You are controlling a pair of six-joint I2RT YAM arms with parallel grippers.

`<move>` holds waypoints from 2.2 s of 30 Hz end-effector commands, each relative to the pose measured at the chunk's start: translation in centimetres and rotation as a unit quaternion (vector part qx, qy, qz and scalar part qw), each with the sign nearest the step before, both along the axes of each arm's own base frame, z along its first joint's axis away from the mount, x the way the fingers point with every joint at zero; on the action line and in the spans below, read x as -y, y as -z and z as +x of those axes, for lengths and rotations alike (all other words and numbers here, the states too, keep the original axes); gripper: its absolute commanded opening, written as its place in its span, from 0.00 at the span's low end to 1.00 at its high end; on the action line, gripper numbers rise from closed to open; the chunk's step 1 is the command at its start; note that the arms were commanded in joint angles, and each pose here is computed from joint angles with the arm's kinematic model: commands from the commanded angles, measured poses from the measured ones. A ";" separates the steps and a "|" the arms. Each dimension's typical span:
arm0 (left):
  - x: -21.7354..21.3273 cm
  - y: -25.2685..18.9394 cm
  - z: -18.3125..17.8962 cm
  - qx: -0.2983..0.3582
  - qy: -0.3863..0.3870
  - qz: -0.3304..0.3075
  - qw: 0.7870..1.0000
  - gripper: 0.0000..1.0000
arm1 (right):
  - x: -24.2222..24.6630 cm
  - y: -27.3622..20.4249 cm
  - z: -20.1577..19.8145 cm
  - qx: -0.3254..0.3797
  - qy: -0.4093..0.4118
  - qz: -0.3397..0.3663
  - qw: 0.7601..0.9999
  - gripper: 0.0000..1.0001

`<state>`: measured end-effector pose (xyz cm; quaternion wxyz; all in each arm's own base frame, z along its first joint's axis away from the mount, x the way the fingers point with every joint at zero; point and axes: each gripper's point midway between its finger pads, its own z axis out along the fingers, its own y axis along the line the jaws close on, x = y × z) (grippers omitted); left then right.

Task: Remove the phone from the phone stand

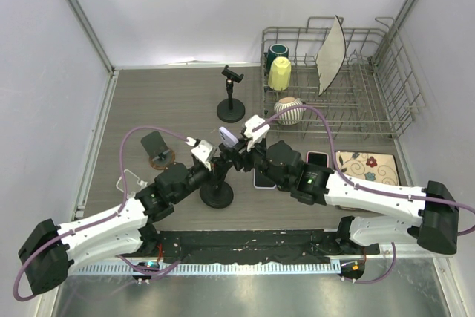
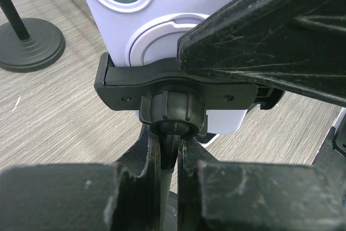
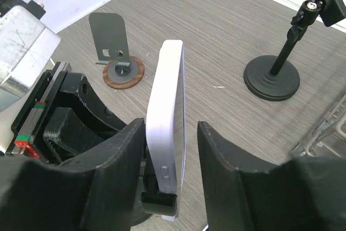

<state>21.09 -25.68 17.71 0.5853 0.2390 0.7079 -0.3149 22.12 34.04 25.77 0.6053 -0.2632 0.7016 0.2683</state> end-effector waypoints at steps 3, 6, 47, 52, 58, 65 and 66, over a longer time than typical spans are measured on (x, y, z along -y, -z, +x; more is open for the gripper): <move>0.8 -5.5 0.0 0.064 0.016 -0.077 0.995 0.00 | -0.3 -3.0 1.2 0.012 0.032 0.026 0.999 0.55; 0.8 -5.3 -0.1 0.064 0.020 -0.076 0.995 0.00 | -0.5 -2.9 1.8 0.012 0.044 0.019 0.999 0.56; -9.6 -2.6 6.1 -0.043 -0.364 -0.114 0.923 0.00 | 1.6 3.5 -2.7 -0.100 0.008 -0.172 0.980 0.01; -10.4 -1.9 6.7 -0.068 -0.379 -0.130 0.914 0.00 | 2.6 3.9 -2.9 -0.097 0.022 -0.192 0.976 0.01; -12.4 -1.8 7.1 -0.087 -0.371 -0.165 0.910 0.00 | 4.7 3.7 -2.1 -0.068 0.049 -0.219 0.972 0.01; -14.2 -2.6 6.9 -0.074 -0.374 -0.174 0.908 0.00 | 6.4 4.4 -0.8 -0.072 0.080 -0.226 0.968 0.01; -14.3 -2.7 6.9 -0.075 -0.374 -0.179 0.907 0.00 | 6.7 4.2 -0.5 -0.074 0.091 -0.221 0.968 0.01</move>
